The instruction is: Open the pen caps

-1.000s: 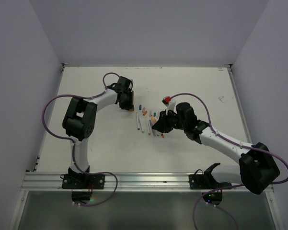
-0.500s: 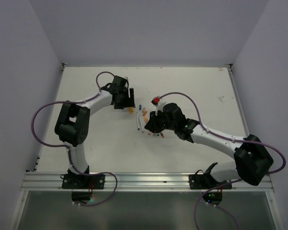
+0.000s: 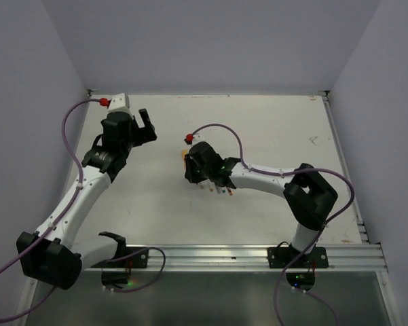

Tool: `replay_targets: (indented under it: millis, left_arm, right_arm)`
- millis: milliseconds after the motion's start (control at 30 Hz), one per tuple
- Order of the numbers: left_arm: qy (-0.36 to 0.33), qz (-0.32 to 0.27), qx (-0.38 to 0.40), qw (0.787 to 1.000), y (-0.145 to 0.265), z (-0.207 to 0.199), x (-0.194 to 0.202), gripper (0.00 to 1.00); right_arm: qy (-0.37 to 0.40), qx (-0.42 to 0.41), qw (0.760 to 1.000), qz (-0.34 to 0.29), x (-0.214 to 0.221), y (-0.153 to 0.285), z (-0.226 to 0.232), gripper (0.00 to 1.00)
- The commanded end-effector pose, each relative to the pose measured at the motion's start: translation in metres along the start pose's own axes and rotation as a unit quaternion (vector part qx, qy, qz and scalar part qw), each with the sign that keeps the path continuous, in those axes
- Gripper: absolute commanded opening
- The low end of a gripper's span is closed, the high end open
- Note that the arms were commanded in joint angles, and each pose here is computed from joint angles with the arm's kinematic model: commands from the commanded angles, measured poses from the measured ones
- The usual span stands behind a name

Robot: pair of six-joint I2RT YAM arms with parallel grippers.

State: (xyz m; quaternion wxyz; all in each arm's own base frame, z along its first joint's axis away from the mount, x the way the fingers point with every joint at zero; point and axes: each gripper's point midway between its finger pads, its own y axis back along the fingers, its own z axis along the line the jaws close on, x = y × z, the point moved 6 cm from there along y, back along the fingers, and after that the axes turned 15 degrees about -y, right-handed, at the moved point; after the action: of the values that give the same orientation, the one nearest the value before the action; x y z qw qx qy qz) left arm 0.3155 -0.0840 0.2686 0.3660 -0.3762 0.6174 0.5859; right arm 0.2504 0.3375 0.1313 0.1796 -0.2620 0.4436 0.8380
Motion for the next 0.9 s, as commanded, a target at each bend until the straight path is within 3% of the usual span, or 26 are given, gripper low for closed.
replay_targets:
  millis: [0,300,633,867]
  left_arm:
    - [-0.032,-0.03,-0.086,0.995,0.016,0.031,0.008,1.0]
    - [-0.031,-0.111,-0.15,0.982,0.054,0.06,0.021,1.0]
    - [-0.046,-0.103,-0.176,0.978,0.048,0.067,0.031,1.0]
    - [-0.046,-0.106,-0.178,0.977,0.049,0.068,0.031,1.0]
  right_arm:
    - [-0.026,0.052,0.998,-0.019,-0.01,-0.013,0.001,0.01]
    - [-0.037,0.106,0.993,-0.018,-0.006,-0.051,-0.007,0.07]
    - [-0.054,0.156,0.986,-0.028,0.001,-0.072,-0.022,0.19]
    - [-0.054,0.165,0.984,-0.038,-0.003,-0.07,-0.022,0.36]
